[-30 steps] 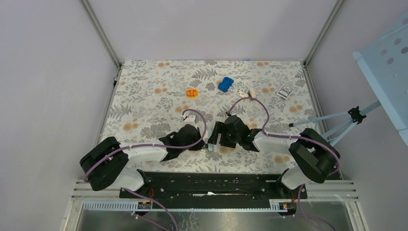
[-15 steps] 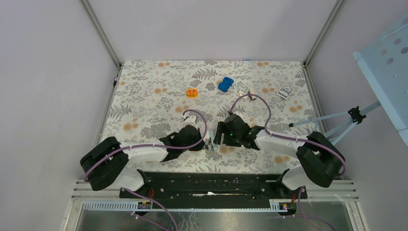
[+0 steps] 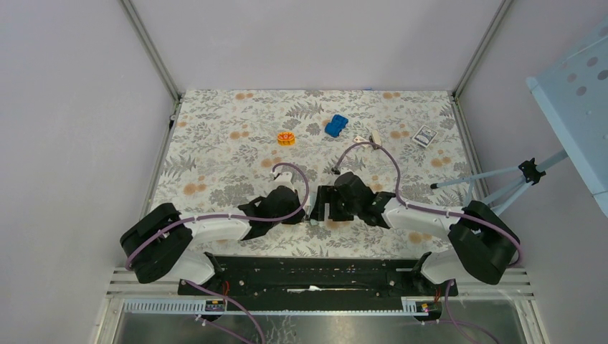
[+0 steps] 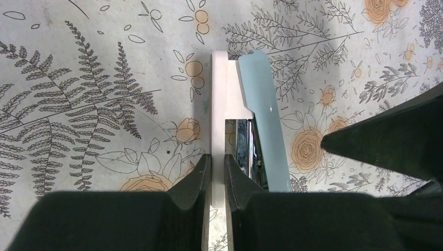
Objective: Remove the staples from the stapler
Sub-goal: Unload the staple at the center of the board.
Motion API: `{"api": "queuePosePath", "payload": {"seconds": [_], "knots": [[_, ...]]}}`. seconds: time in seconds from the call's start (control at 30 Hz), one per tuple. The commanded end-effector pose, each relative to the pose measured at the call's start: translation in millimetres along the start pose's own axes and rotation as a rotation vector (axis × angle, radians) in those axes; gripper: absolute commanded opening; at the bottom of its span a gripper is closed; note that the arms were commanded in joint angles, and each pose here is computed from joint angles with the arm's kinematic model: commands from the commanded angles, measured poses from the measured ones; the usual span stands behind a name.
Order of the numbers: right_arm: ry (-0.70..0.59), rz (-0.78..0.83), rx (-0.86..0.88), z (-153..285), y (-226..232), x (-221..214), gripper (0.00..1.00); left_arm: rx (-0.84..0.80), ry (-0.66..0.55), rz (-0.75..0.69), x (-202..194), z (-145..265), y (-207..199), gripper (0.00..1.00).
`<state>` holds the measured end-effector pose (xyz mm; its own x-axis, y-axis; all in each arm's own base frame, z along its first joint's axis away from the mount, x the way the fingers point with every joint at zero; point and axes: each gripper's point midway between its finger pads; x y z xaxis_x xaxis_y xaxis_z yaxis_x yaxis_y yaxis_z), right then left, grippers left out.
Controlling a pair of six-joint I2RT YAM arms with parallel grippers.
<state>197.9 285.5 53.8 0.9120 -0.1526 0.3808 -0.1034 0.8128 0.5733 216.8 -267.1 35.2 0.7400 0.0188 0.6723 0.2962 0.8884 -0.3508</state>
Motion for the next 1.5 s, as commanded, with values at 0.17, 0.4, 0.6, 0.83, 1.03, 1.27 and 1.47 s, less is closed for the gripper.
{"api": "queuePosePath", "payload": {"seconds": [0.17, 0.4, 0.6, 0.83, 1.03, 1.27, 1.47], "knots": [[0.048, 0.033, -0.025, -19.0, 6.5, -12.6, 0.84, 0.019, -0.014, 0.003, 7.2, -1.6, -3.1, 0.0], [0.014, 0.045, -0.173, -24.3, -17.6, -10.4, 0.82, 0.02, -0.013, 0.003, 6.7, -0.1, -3.1, 0.0], [-0.044, 0.061, -0.264, -12.7, -32.5, 0.5, 0.79, 0.028, -0.012, 0.001, 4.9, 1.2, -0.4, 0.0], [-0.089, 0.079, -0.354, -1.2, -46.2, 10.4, 0.78, 0.024, -0.012, 0.001, 5.6, 0.3, -2.7, 0.0], [-0.125, 0.083, -0.378, 2.9, -46.7, 19.5, 0.78, 0.018, -0.002, -0.011, 2.8, -0.2, -4.2, 0.0], [-0.151, 0.112, -0.413, 3.5, -42.5, 33.1, 0.78, 0.008, 0.007, -0.022, -2.5, 1.2, -5.8, 0.0], [-0.164, 0.143, -0.463, 4.5, -45.4, 41.4, 0.78, 0.003, 0.013, -0.03, -5.8, 2.3, -6.9, 0.0]]}}
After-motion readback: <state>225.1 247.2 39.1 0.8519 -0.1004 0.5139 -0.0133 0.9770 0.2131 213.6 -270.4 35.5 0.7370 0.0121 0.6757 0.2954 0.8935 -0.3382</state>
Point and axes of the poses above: each gripper's point midway between its finger pads, its own z axis back along the fingers, its own y axis along the line the jaws close on, x = y × z, and after that the axes turned 7 degrees about -z, right-handed
